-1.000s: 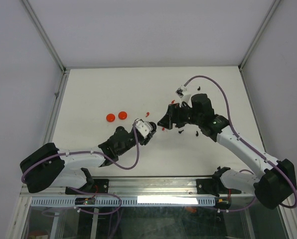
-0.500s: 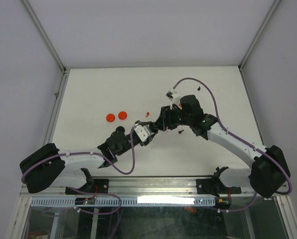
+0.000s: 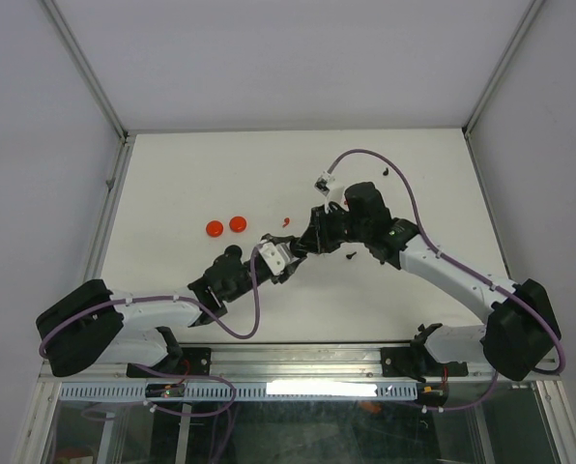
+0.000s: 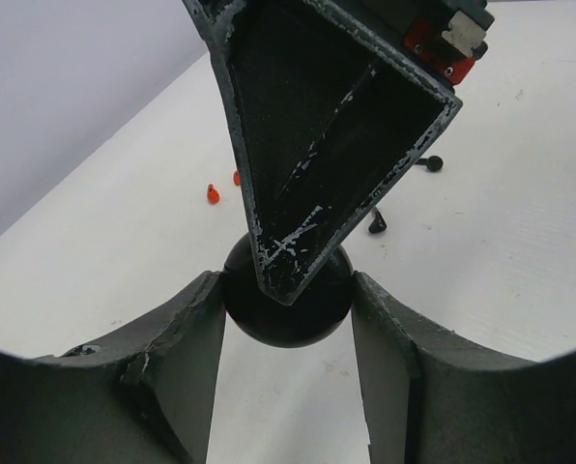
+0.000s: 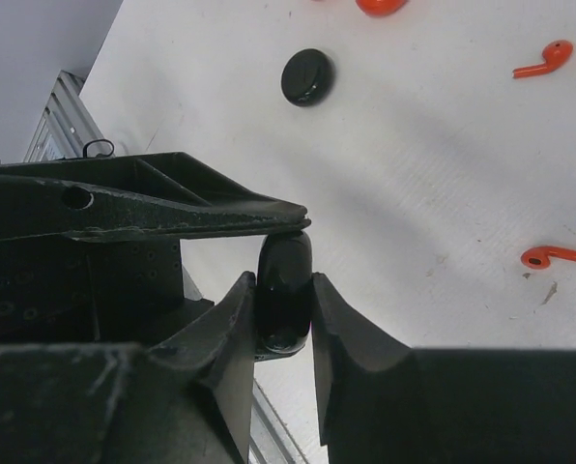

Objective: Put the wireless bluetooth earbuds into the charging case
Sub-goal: Pick up the charging case at the center of the board.

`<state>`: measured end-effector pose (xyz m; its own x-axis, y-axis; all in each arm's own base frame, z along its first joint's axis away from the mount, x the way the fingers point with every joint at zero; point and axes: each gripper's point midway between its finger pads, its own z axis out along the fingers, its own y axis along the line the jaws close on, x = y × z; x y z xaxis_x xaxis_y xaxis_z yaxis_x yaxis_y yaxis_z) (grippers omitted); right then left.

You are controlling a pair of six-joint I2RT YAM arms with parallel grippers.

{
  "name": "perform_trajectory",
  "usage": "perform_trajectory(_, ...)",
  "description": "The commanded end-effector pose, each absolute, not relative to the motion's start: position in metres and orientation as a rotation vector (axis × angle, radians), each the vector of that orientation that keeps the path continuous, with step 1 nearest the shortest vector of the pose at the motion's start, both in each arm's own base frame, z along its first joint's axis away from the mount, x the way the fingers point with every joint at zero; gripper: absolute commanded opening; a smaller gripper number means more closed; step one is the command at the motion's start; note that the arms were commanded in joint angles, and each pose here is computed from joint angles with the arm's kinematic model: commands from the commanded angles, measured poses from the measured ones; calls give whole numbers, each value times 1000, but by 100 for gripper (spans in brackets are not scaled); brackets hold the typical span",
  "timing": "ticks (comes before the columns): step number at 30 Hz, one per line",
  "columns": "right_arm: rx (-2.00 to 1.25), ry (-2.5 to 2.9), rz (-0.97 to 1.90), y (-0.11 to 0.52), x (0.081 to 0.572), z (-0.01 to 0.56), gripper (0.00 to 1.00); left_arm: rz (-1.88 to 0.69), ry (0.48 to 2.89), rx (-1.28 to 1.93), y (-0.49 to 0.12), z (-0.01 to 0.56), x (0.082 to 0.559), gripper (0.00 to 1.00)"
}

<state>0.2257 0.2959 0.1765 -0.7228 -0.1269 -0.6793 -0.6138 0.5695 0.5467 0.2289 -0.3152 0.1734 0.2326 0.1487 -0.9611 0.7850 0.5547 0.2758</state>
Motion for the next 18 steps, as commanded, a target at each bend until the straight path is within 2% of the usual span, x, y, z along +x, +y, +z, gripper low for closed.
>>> perform_trajectory(1,-713,2076,1055,297,230,211,8,-594,1222,839,-313,211,223,52)
perform_trajectory(6,-824,1991,1046,295,223,227,8,-712,1237,882,-303,211,213,59)
perform_trajectory(11,-908,1928,1022,292,219,237,7,-897,1137,952,-290,225,189,69)
perform_trajectory(14,-975,1886,1036,293,213,243,7,-975,1122,1002,-288,226,181,70)
perform_trajectory(18,-1063,1833,1054,295,206,247,6,-1091,1144,1070,-291,221,176,65)
